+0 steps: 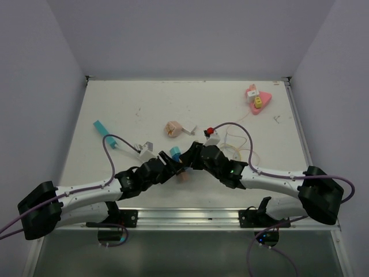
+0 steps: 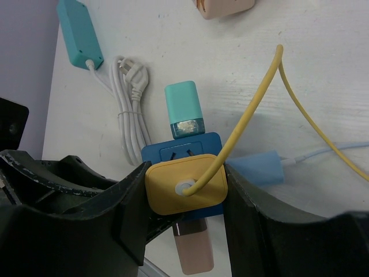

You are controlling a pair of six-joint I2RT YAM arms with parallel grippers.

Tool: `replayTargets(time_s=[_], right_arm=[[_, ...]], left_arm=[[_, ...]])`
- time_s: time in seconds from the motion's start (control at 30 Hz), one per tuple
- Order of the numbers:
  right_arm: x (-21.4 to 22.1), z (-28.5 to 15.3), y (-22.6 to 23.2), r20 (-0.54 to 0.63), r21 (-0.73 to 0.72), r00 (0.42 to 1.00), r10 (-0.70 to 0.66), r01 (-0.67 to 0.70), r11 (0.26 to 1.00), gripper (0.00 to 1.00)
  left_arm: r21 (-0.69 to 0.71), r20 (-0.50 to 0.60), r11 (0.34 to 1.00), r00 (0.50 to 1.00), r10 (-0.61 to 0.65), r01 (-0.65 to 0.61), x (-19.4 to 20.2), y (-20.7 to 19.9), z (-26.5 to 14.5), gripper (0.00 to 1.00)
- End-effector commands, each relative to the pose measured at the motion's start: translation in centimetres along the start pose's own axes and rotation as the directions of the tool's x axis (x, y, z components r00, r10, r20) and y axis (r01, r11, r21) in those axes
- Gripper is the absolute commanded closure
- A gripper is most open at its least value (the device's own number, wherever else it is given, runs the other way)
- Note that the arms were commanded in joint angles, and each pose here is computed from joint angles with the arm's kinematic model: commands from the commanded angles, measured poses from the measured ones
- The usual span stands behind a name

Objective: Pull the plug off the socket

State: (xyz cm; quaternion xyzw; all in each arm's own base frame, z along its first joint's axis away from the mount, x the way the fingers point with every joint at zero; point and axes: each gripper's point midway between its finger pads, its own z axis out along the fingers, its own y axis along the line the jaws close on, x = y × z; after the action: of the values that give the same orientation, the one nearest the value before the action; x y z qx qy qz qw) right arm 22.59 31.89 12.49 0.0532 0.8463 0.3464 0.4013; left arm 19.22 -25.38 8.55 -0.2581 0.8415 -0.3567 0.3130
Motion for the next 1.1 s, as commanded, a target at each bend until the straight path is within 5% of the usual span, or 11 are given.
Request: replayTargets(time_s=[0.0, 0.57, 0.8, 1.07], right_arm=[[-4.7, -2.1, 2.0, 0.160, -0.048, 0.984, 0.079, -0.072, 0.996, 1.00], [-9.2, -5.1, -2.9, 0.295, 0.098, 0.954, 0.053, -0.085, 0.992, 1.00], [-10.5, -5.1, -5.8, 0.248, 0.163, 0.969, 0.027, -0.069, 0.984, 1.00], [-9.6, -3.0, -9.5, 0.046, 0.252, 0.998, -0.049, 0.036, 0.967, 1.00]], left_arm=[[-0.261, 0.093, 0.965, 0.995, 0.024, 0.001, -1.6, 6.3, 0.4, 1.00], [-0.378, 0.080, 0.926, 0.995, 0.059, -0.024, -1.3, 8.4, 0.2, 1.00], [-0.355, 0.076, 0.932, 0.992, 0.104, -0.070, -1.3, 7.5, 0.2, 1.00], [-0.259, 0.086, 0.959, 0.986, 0.140, -0.114, -1.9, 4.5, 0.1, 1.00]])
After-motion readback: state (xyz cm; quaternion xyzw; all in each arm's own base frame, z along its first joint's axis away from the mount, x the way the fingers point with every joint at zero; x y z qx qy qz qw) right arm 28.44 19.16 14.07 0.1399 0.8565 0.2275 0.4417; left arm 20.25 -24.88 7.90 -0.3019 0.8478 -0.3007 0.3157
